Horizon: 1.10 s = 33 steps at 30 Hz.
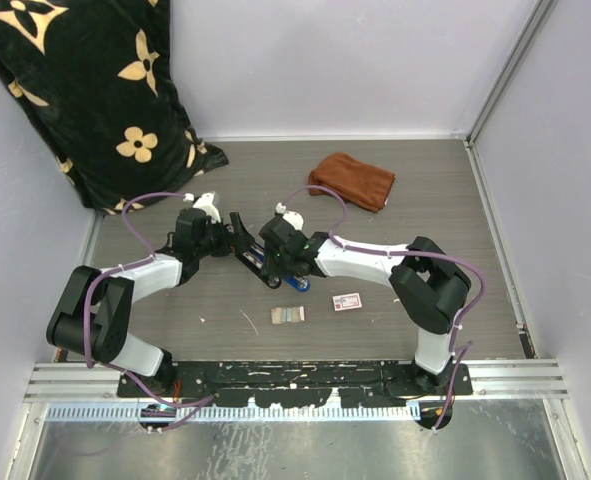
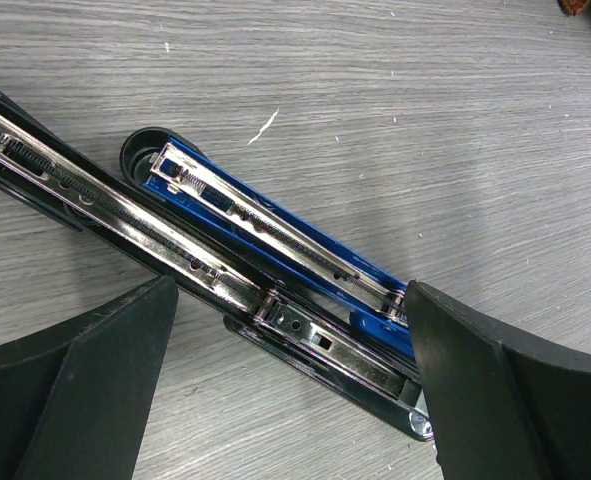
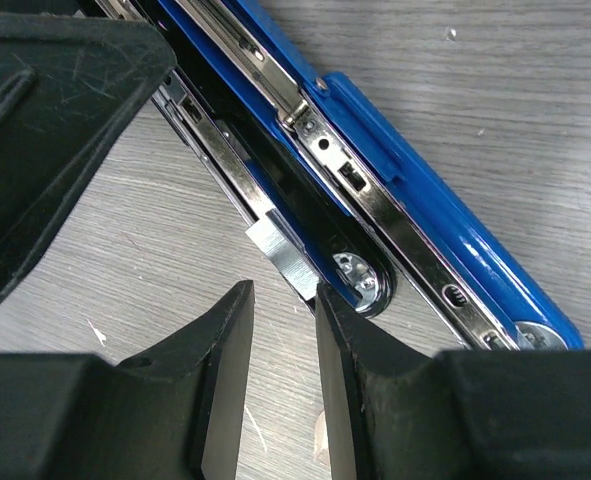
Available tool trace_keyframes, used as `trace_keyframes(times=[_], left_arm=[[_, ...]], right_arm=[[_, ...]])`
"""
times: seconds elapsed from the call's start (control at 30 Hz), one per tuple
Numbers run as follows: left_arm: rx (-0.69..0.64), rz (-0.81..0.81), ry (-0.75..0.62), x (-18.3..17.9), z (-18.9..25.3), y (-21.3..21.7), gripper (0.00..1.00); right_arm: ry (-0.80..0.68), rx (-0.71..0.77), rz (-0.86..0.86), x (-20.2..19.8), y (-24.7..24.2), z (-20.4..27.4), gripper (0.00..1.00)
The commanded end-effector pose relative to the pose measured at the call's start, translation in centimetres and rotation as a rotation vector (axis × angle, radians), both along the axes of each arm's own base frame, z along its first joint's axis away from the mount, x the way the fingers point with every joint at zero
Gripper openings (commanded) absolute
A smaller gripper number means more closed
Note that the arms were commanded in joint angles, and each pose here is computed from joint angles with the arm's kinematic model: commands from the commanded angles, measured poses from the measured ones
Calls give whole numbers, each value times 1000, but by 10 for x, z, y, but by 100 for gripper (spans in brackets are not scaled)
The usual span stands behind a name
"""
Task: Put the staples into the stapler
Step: Install the staple into the stapler.
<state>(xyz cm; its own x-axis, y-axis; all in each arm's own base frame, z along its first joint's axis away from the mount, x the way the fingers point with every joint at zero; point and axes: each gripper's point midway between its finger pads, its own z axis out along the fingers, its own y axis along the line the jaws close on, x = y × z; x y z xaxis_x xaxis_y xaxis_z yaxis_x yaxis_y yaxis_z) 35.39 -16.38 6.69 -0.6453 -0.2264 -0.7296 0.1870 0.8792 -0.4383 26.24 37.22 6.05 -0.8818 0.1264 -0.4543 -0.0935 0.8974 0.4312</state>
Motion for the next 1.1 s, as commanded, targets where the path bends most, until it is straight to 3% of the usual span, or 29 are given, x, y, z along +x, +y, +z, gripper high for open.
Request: trace_keyframes(times=[0.0, 1.07], left_arm=[[-38, -16, -115, 14, 32, -6, 99], [-40, -21, -111, 14, 30, -7, 99]], right_arm=[[-66, 19, -6, 15, 13, 18, 37], [-105, -1, 24, 35, 34, 18, 37]])
